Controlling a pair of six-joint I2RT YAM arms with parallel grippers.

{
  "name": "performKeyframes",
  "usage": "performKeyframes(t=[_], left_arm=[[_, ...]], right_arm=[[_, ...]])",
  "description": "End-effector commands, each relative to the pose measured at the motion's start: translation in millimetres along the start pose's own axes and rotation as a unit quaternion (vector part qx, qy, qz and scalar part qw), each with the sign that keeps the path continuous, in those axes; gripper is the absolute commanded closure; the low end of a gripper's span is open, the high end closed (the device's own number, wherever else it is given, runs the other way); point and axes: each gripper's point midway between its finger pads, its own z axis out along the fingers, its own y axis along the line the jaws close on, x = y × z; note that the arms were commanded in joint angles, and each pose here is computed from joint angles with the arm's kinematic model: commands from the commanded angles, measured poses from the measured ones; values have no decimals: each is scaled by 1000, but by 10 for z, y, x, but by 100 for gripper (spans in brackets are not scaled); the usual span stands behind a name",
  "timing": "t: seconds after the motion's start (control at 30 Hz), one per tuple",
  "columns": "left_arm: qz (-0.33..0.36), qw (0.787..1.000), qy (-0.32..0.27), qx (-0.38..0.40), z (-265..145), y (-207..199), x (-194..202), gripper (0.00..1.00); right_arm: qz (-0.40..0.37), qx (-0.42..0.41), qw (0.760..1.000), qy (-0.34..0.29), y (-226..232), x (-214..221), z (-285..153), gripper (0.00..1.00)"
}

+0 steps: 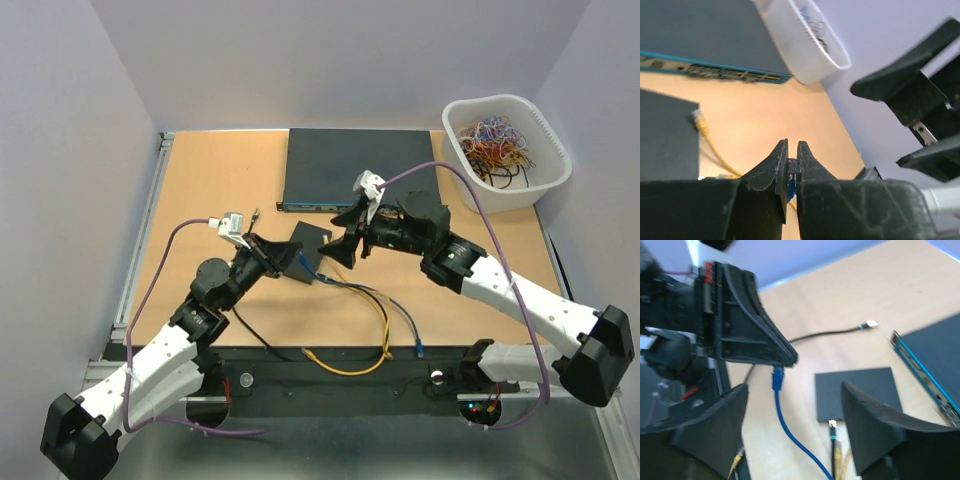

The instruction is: Insert the plug into the switch port

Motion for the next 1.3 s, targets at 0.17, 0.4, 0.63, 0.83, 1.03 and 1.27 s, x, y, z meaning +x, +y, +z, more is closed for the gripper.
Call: performKeyframes(t=[0.17,0.4,0.63,0.83,1.03,1.27], left_arm=[[-95,988,-42,-110,121,231,-229,100],[-97,988,-45,-114,145,274,-215,100],[-96,987,-47,-119,140,316,-196,100],[-96,987,-52,-114,128,290,-224,100],[-96,988,-50,-114,119,298,-208,100],[-96,988,-51,-111,119,287,-215,100]], right_arm=[[-16,111,991,67,-313,322,305,33],[-16,89,993,80,-176,396,571,37],[-16,77,993,91,-99,501,736,38],[-15,86,991,102,-137,602,796,42],[-14,94,990,102,-169,623,812,54],[-11,96,990,102,-183,655,836,76]])
